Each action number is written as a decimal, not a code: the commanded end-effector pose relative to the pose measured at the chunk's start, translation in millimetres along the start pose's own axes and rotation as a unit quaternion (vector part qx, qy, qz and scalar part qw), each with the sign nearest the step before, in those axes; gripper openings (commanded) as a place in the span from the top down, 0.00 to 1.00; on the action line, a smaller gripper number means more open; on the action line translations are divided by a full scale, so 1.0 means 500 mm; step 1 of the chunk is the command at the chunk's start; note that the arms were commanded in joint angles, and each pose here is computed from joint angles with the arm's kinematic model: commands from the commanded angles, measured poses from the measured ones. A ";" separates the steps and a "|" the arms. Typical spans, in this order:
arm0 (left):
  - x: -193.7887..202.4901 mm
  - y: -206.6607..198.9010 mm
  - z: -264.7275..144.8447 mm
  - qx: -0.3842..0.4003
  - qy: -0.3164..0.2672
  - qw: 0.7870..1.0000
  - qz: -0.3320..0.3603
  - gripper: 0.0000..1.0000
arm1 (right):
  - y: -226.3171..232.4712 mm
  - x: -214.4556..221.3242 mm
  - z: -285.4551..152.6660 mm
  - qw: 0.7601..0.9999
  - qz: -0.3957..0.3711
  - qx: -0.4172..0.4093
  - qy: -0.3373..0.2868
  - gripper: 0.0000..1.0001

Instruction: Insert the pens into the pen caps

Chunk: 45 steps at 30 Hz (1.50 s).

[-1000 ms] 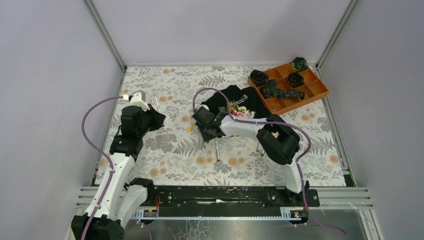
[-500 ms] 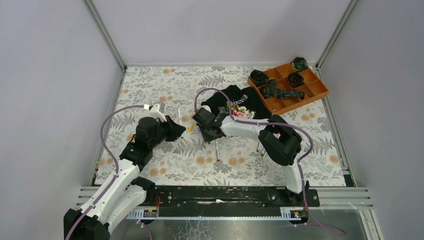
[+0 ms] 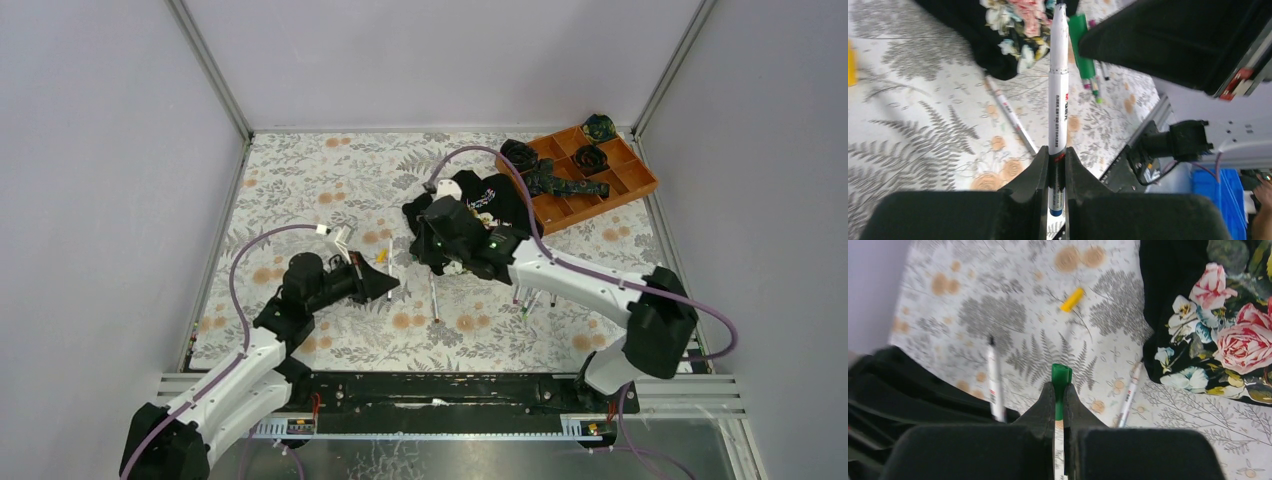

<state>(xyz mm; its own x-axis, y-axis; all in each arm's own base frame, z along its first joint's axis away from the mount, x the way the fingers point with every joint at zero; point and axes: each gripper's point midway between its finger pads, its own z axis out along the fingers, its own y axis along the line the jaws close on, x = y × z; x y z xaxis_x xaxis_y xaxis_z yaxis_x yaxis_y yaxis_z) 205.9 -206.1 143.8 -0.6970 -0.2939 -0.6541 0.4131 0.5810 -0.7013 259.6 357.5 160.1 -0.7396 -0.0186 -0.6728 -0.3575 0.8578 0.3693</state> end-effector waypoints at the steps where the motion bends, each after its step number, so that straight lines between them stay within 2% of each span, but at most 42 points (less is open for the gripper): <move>1: -0.010 -0.083 0.001 0.093 -0.004 0.995 0.030 1.00 | 0.033 -0.087 -0.044 0.993 0.066 -0.036 -0.089 1.00; 7: 0.006 -0.099 0.001 0.106 0.012 0.994 0.038 1.00 | 0.049 -0.145 -0.084 0.984 0.084 -0.055 -0.145 1.00; 15: 0.019 -0.111 0.002 0.114 0.022 0.992 0.044 1.00 | 0.062 -0.174 -0.093 0.980 0.081 -0.065 -0.168 1.00; 45: 0.011 -0.109 0.001 0.100 0.014 0.994 0.049 1.00 | 0.080 -0.134 -0.085 0.984 0.063 -0.100 -0.130 1.00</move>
<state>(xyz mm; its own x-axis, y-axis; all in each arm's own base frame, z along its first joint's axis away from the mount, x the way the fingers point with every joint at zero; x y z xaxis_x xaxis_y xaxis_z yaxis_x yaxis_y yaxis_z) 175.1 -236.8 157.9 -0.7159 -0.2032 -0.6680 0.5310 0.4629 -0.7098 270.7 368.3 226.0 -0.6501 0.2026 -0.7324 -0.3590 0.7675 0.5310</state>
